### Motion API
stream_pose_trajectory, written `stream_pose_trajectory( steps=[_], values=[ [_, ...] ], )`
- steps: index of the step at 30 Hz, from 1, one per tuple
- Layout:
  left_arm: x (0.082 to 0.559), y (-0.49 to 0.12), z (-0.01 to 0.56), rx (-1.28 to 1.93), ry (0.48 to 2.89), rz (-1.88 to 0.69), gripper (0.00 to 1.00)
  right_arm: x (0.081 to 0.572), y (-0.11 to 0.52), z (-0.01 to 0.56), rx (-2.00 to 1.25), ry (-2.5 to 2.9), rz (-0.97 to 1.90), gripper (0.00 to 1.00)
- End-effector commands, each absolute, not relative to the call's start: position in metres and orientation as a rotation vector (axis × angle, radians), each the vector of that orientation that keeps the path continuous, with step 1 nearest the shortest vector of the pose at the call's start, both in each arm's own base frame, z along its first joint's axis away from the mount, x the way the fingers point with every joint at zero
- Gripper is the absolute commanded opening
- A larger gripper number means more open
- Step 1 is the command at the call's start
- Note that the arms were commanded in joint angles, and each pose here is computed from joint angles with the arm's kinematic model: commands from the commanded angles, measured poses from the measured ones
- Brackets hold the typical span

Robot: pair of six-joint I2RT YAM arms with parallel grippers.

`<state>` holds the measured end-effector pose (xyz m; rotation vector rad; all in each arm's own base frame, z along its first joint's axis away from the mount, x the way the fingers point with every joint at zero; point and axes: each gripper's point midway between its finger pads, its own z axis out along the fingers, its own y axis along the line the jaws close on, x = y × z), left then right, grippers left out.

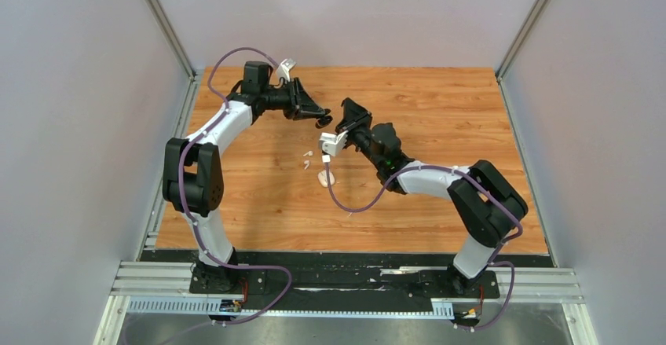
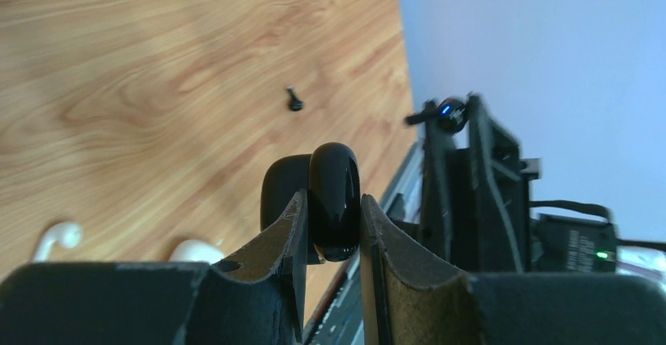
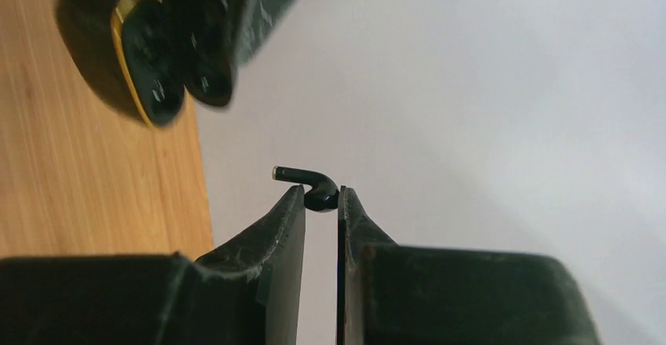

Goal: Insert the wireless bluetooth earbuds into the charging case
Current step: Place the earbud at the center of the board.

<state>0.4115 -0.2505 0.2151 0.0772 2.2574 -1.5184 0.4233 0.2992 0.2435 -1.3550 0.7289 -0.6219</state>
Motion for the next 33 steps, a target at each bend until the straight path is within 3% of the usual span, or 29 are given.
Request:
stream_pose_trajectory(
  steps=[1,3,7,13,18,22,25,26,28,29,30,33],
  values=[
    [0.416,-0.232,0.226,0.145,2.247,-1.289,0.0,0.429,0.241,0.223,-1.459,0.984,-0.739,0.0],
    [0.415,-0.229,0.226,0.149,2.253,-1.263,0.0,0.41,0.217,0.174,-1.683,1.202,-0.665,0.0],
    [0.413,-0.222,0.233,0.181,2.23,-1.214,0.0,0.304,0.155,0.082,-2.245,1.563,-0.351,0.0],
    [0.407,-0.21,0.236,0.209,2.218,-1.146,0.0,0.213,0.101,0.065,-2.741,1.73,-0.004,0.0],
    [0.4,-0.202,0.238,0.215,2.211,-1.107,0.0,0.191,0.086,0.042,-2.783,2.214,0.119,0.0],
    [0.395,-0.195,0.246,0.23,2.198,-1.065,0.0,0.219,0.113,0.019,-2.674,2.325,0.13,0.01],
    [0.392,-0.192,0.251,0.236,2.195,-1.053,0.0,0.241,0.134,0.01,-2.569,2.344,0.115,0.19],
    [0.392,-0.191,0.252,0.24,2.192,-1.052,0.0,0.243,0.141,0.009,-2.536,2.356,0.144,0.3],
    [0.391,-0.191,0.253,0.244,2.189,-1.049,0.0,0.247,0.152,0.014,-2.478,2.354,0.174,0.6],
    [0.391,-0.191,0.254,0.245,2.187,-1.048,0.0,0.25,0.157,0.019,-2.448,2.344,0.187,0.88],
    [0.391,-0.191,0.255,0.247,2.187,-1.047,0.0,0.253,0.161,0.025,-2.419,2.328,0.192,0.99],
    [0.393,-0.192,0.256,0.253,2.185,-1.049,0.0,0.268,0.174,0.052,-2.298,2.282,0.204,1.0]
  ],
)
